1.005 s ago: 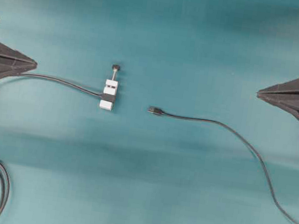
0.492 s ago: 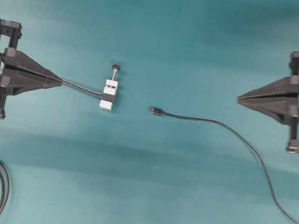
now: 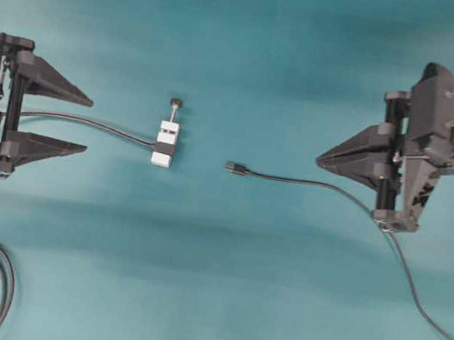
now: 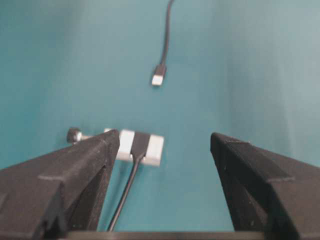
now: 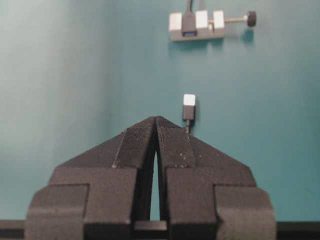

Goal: Insert the USB cable into the female connector supported by the left arm.
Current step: 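Lower the right gripper over the USB plug and close on it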

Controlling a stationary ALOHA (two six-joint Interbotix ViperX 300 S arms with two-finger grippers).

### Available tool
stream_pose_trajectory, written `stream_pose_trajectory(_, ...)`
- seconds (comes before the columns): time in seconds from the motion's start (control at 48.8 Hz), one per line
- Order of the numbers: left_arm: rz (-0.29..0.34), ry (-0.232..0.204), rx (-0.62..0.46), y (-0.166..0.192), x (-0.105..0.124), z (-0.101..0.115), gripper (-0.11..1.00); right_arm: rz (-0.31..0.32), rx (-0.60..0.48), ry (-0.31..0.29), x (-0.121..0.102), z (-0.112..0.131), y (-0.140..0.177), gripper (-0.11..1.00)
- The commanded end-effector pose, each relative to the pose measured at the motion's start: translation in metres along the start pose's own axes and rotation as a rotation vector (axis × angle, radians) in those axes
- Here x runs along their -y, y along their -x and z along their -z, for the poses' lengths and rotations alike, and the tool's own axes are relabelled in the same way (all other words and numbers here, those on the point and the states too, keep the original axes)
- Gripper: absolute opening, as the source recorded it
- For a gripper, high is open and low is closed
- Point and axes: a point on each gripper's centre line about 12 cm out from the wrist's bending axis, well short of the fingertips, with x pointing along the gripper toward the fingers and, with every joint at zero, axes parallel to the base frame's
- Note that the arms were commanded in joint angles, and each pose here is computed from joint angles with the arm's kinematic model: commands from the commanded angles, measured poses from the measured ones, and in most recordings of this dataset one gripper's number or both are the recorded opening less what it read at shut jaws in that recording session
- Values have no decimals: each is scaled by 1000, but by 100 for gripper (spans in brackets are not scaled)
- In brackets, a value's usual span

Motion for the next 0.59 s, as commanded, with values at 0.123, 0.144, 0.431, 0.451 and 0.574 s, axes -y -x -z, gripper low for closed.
stream_pose_trajectory(0.123,-11,-48,-37,-2,-3,9,82,31,-42,-11,6,-8,-28,0)
stream_pose_trajectory(0.144,-13,-49,-43,-3,-4,11,83,34,-54,-12,7,-6,-31,0)
stream_pose_trajectory(0.431,-34,-51,-80,-11,-9,36,93,81,-221,-35,20,29,-82,0)
stream_pose_trajectory(0.451,-34,-52,-70,-11,-9,37,94,84,-230,-42,20,31,-85,0)
stream_pose_trajectory(0.574,-36,-63,-16,-10,-9,42,94,91,-239,-82,21,31,-94,1)
